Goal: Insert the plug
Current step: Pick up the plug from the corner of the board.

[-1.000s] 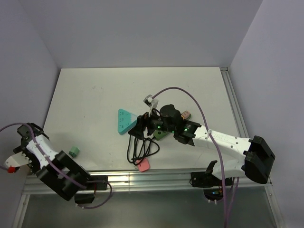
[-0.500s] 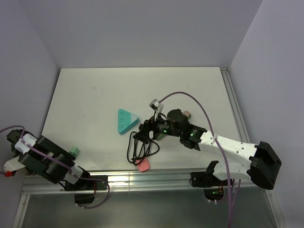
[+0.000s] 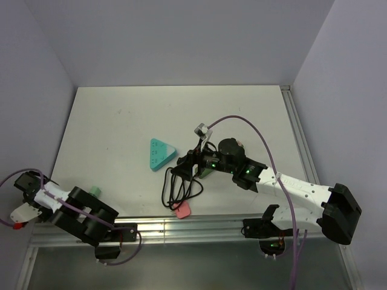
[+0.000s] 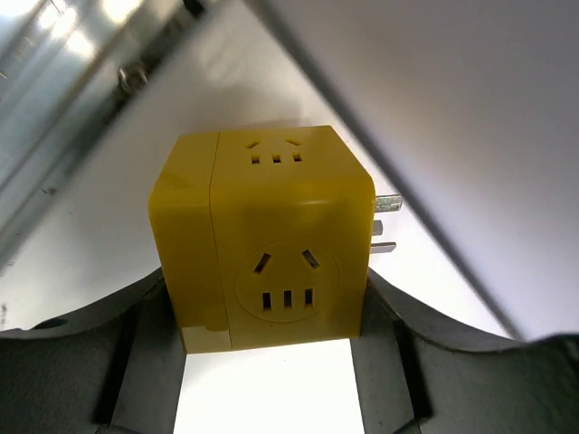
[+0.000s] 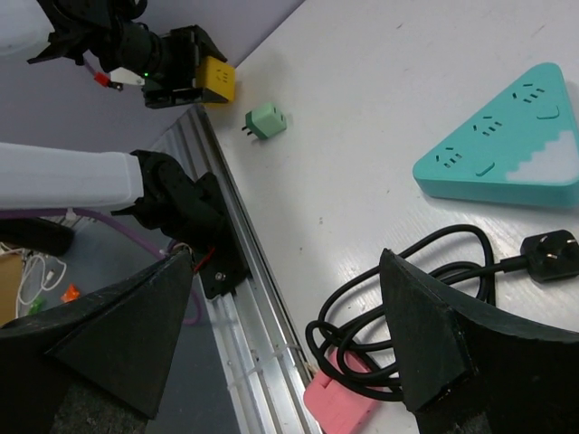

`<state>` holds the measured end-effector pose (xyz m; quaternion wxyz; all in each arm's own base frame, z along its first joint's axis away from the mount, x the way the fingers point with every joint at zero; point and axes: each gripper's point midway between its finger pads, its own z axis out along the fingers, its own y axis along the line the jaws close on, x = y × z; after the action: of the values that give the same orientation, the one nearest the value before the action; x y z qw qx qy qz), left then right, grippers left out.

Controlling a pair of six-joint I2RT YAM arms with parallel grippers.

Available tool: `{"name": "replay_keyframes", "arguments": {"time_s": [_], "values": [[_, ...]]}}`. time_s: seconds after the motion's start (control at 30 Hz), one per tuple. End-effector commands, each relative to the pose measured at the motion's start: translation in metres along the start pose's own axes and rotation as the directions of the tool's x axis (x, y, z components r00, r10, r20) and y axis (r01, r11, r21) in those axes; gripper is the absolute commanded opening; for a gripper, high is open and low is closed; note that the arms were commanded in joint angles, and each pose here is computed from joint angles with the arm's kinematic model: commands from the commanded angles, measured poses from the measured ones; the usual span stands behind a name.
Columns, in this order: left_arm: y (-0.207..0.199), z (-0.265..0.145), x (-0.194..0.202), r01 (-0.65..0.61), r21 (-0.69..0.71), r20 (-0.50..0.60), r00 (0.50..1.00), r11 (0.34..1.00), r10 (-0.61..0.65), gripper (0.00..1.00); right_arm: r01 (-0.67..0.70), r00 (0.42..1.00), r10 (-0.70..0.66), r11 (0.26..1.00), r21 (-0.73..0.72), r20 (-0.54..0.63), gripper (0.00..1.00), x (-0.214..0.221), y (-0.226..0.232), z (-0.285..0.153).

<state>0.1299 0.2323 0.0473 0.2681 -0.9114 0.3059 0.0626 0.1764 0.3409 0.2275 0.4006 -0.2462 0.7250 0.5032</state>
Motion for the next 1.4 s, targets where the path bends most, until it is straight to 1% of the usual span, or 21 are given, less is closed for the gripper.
{"name": "replay_keyframes", "arguments": {"time_s": [0.0,0.1,0.2,0.23,0.33,0.4,0.5,0.6,0.7,0.8,0.87,0.93,0.97,1.0,1.13,1.17,1.2,1.23,1.3,1.33,1.37], "values": [[-0.019,-0.001,0.019,-0.017,0.104,-0.08,0.996,0.994,0.025,0.26,0.016,0.998,-0.014,0.999,-0.031,0.068,0.9,-0.018,0.011,-0.006],[-0.027,-0.01,0.038,-0.061,0.132,-0.091,0.993,0.989,0.073,0.25,0.013,0.996,-0.01,0.999,-0.04,0.086,0.9,-0.022,0.014,-0.011],[-0.046,-0.03,0.077,-0.138,0.224,-0.103,0.981,0.965,0.165,0.24,0.014,0.996,-0.01,0.999,-0.044,0.092,0.9,-0.023,0.016,-0.014],[-0.047,-0.039,0.099,-0.187,0.25,-0.124,0.967,0.95,0.223,0.25,0.013,0.995,-0.009,0.999,-0.043,0.099,0.9,-0.024,0.017,-0.016],[-0.065,-0.055,0.134,-0.27,0.306,-0.173,0.927,0.913,0.332,0.23,0.016,0.994,-0.013,1.0,-0.023,0.111,0.9,-0.026,0.014,-0.019],[-0.064,-0.052,0.155,-0.336,0.303,-0.218,0.886,0.892,0.409,0.19,0.015,0.993,-0.015,1.0,0.001,0.115,0.9,-0.026,0.01,-0.02],[-0.068,-0.062,0.184,-0.401,0.323,-0.226,0.847,0.857,0.482,0.16,0.005,0.992,-0.012,0.999,0.055,0.123,0.9,-0.027,0.0,-0.018],[-0.072,-0.092,0.223,-0.45,0.443,-0.239,0.775,0.776,0.586,0.12,-0.014,0.993,-0.002,0.992,0.129,0.121,0.9,-0.026,-0.016,-0.014],[-0.065,-0.128,0.258,-0.505,0.532,-0.233,0.685,0.68,0.691,0.11,-0.027,0.992,0.006,0.985,0.17,0.124,0.89,-0.027,-0.025,-0.011],[-0.043,-0.175,0.295,-0.555,0.632,-0.21,0.548,0.54,0.809,0.11,-0.041,0.992,0.014,0.976,0.213,0.127,0.9,-0.027,-0.036,-0.01],[-0.031,-0.194,0.307,-0.558,0.678,-0.215,0.472,0.478,0.855,0.11,-0.048,0.992,0.018,0.971,0.235,0.129,0.9,-0.027,-0.041,-0.009],[-0.008,-0.222,0.321,-0.531,0.743,-0.226,0.375,0.408,0.899,0.1,-0.06,0.992,0.031,0.968,0.245,0.12,0.9,-0.023,-0.047,-0.005],[-0.002,-0.235,0.323,-0.502,0.773,-0.229,0.351,0.389,0.908,0.1,-0.061,0.992,0.033,0.968,0.245,0.118,0.9,-0.023,-0.048,-0.002],[0.013,-0.249,0.329,-0.484,0.8,-0.231,0.297,0.355,0.926,0.11,-0.061,0.993,0.033,0.967,0.248,0.115,0.9,-0.022,-0.05,-0.001],[0.057,-0.291,0.335,-0.417,0.846,-0.272,0.199,0.333,0.941,0.12,-0.075,0.991,0.045,0.967,0.243,0.126,0.9,-0.02,-0.053,0.006],[0.067,-0.302,0.337,-0.394,0.846,-0.308,0.19,0.359,0.932,0.12,-0.08,0.989,0.046,0.967,0.242,0.143,0.9,-0.021,-0.055,0.007],[0.082,-0.322,0.338,-0.354,0.866,-0.32,0.153,0.354,0.935,0.13,-0.088,0.987,0.052,0.966,0.243,0.15,0.91,-0.02,-0.056,0.008],[0.09,-0.328,0.339,-0.335,0.862,-0.352,0.144,0.38,0.925,0.13,-0.103,0.986,0.066,0.963,0.249,0.151,0.91,-0.016,-0.059,0.008],[0.111,-0.348,0.339,-0.304,0.873,-0.368,0.104,0.382,0.924,0.13,-0.11,0.98,0.066,0.965,0.236,0.185,0.92,-0.021,-0.058,0.008],[0.118,-0.351,0.339,-0.301,0.859,-0.402,0.105,0.415,0.909,0.13,-0.121,0.977,0.074,0.965,0.231,0.202,1.0,-0.022,-0.058,0.007],[0.124,-0.356,0.339,-0.296,0.856,-0.414,0.098,0.423,0.905,0.13,-0.122,0.971,0.07,0.968,0.22,0.228,1.0,-0.025,-0.056,0.004]]}}
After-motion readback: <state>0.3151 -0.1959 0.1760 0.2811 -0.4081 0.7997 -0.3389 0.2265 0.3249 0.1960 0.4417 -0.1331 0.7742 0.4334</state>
